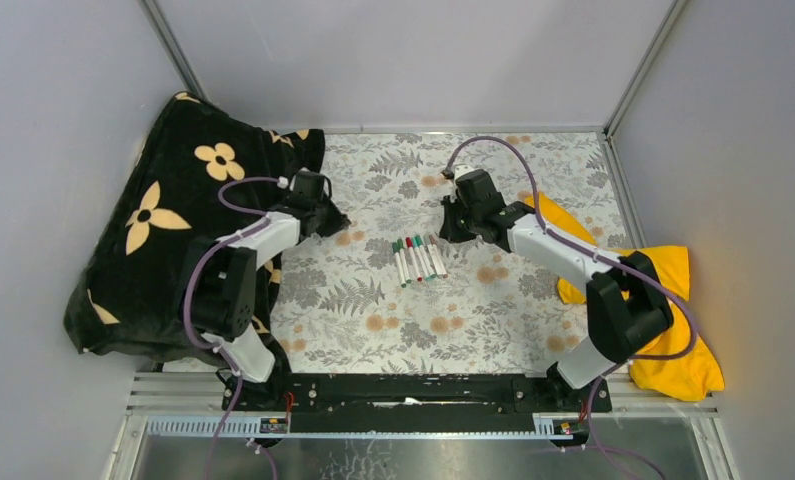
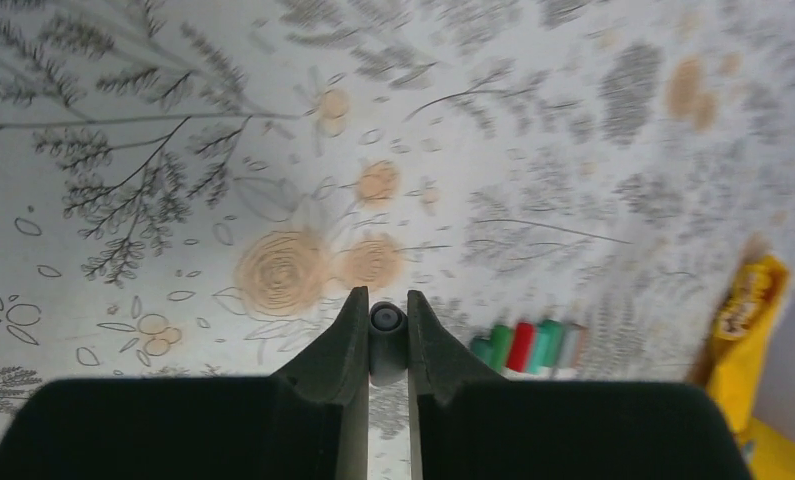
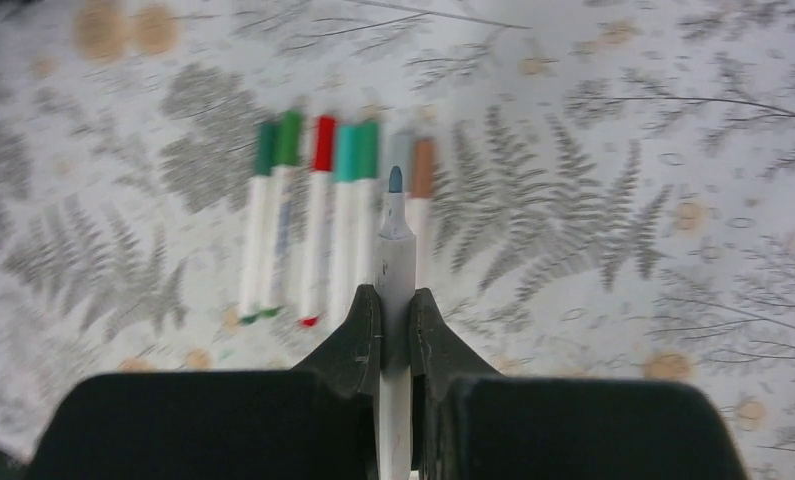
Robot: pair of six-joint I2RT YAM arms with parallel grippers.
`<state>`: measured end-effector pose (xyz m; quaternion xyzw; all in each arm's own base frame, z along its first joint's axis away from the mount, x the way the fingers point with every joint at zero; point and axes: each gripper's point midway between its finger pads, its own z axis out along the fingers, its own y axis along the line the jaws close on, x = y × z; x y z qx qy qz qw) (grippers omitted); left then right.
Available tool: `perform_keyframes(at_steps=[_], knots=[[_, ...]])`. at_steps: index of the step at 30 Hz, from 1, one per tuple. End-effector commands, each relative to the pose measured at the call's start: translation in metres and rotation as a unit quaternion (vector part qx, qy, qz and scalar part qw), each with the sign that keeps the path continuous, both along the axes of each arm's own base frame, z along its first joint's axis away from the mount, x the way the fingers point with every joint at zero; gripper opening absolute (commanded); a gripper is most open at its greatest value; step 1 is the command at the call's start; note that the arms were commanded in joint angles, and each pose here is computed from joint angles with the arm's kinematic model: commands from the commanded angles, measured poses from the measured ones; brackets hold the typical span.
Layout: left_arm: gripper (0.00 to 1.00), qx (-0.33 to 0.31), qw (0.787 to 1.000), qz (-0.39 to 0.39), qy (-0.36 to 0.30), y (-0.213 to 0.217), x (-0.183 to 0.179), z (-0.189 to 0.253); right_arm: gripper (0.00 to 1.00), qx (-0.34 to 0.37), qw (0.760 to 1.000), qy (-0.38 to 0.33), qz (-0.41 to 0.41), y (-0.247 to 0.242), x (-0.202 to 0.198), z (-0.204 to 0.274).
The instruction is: Open the pen caps
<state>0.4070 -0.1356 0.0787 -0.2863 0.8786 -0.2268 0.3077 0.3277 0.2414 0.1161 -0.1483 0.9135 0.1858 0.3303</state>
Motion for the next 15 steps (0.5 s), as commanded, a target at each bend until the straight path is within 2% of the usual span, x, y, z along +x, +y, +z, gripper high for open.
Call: perform_keyframes(at_steps=[1,8,15], knots=[[0.09,0.047,0.997,0.005,0.056,0.008,-0.014,-0.045,0.00,-0.063,0.996,-0.021,-0.051,-0.035,0.043,-0.012],[0.31,0.071,0.994,0.001,0.086,0.003,-0.017,-0.070,0.00,-0.107,0.989,-0.015,-0.104,-0.068,0.081,-0.045],[0.45,0.073,0.993,-0.007,0.091,-0.004,-0.017,-0.078,0.00,-0.125,0.986,-0.019,-0.113,-0.072,0.113,-0.064]])
